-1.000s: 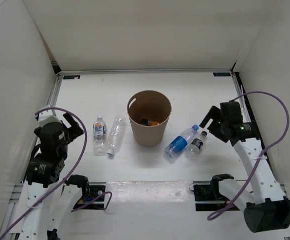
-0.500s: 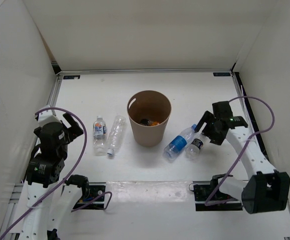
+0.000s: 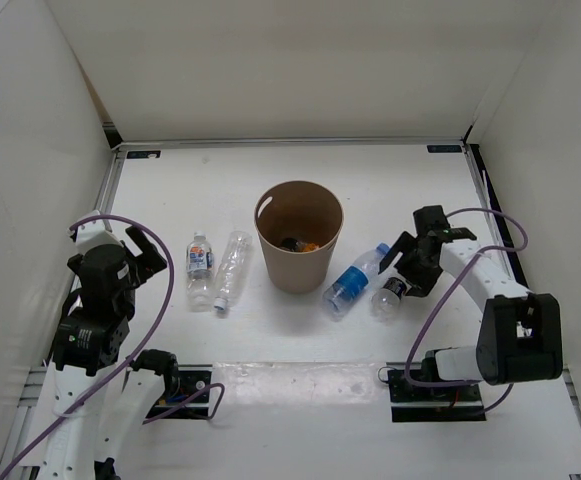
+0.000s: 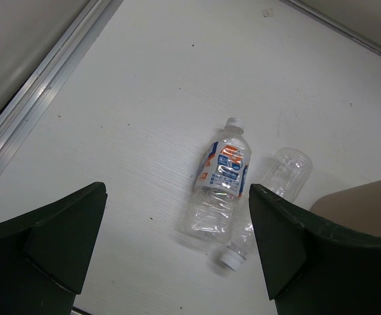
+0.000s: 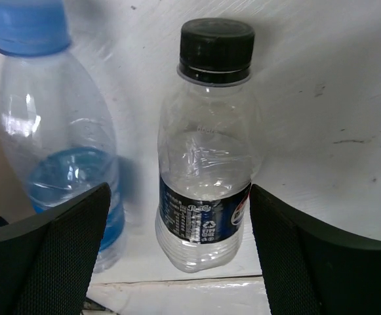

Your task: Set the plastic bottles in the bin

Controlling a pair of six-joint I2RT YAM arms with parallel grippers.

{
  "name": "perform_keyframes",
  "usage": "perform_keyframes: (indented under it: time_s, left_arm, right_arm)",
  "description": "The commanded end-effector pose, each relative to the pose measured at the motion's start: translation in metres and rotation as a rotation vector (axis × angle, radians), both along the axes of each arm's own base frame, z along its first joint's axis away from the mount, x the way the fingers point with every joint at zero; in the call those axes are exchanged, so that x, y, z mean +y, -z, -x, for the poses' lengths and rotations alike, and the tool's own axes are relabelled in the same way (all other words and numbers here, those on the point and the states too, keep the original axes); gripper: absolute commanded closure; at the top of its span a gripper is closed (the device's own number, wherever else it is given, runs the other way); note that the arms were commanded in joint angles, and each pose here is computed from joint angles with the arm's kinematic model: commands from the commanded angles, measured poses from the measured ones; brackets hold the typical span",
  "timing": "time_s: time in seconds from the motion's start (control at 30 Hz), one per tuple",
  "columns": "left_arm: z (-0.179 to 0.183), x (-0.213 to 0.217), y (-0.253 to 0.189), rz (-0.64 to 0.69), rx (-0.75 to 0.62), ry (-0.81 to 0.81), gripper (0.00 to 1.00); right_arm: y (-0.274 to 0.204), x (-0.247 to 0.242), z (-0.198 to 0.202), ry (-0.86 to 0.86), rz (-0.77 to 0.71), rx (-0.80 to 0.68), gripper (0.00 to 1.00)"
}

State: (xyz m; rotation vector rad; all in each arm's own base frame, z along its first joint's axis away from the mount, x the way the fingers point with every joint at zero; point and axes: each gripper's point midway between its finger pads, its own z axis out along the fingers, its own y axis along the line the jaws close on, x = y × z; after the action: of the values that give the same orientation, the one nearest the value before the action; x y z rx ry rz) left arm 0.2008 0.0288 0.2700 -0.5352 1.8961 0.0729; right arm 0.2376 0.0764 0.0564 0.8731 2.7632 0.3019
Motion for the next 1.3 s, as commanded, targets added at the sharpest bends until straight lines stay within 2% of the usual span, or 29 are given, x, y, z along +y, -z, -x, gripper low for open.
perform_keyframes:
  time_s: [0.0,0.23,0.43,0.63,0.87,1.1,1.27]
  left_arm:
    - [0.002,0.001,-0.009,0.001,-0.026,-0.003,0.0]
    - [0.002,0.0,-0.009,0.003,-0.025,0.001,0.0]
    - [0.001,0.001,-0.007,-0.001,-0.019,-0.001,0.0]
    - [0.002,0.0,-0.007,0.0,-0.017,0.003,0.0]
    - [0.0,0.001,-0.007,-0.001,-0.014,-0.001,0.0]
    - [0.001,0.0,-0.007,0.0,-0.016,0.002,0.0]
    - [0.001,0.001,-0.006,-0.004,-0.015,0.002,0.0]
  right_arm:
    - [-0.005,0.009,-0.008,0.046,-0.027,-0.016,0.12]
    - [-0.003,0.018,0.004,0.094,-0.047,0.01,0.15]
    - [-0.005,0.035,0.007,0.164,-0.139,-0.031,0.16]
    - [-0.001,0.032,0.011,0.237,-0.194,0.004,0.16]
    - [0.002,0.03,0.009,0.306,-0.187,0.016,0.16]
    - [0.013,0.041,0.01,0.294,-0.153,0.052,0.18]
    - [0.035,0.047,0.016,0.305,-0.192,0.122,0.24]
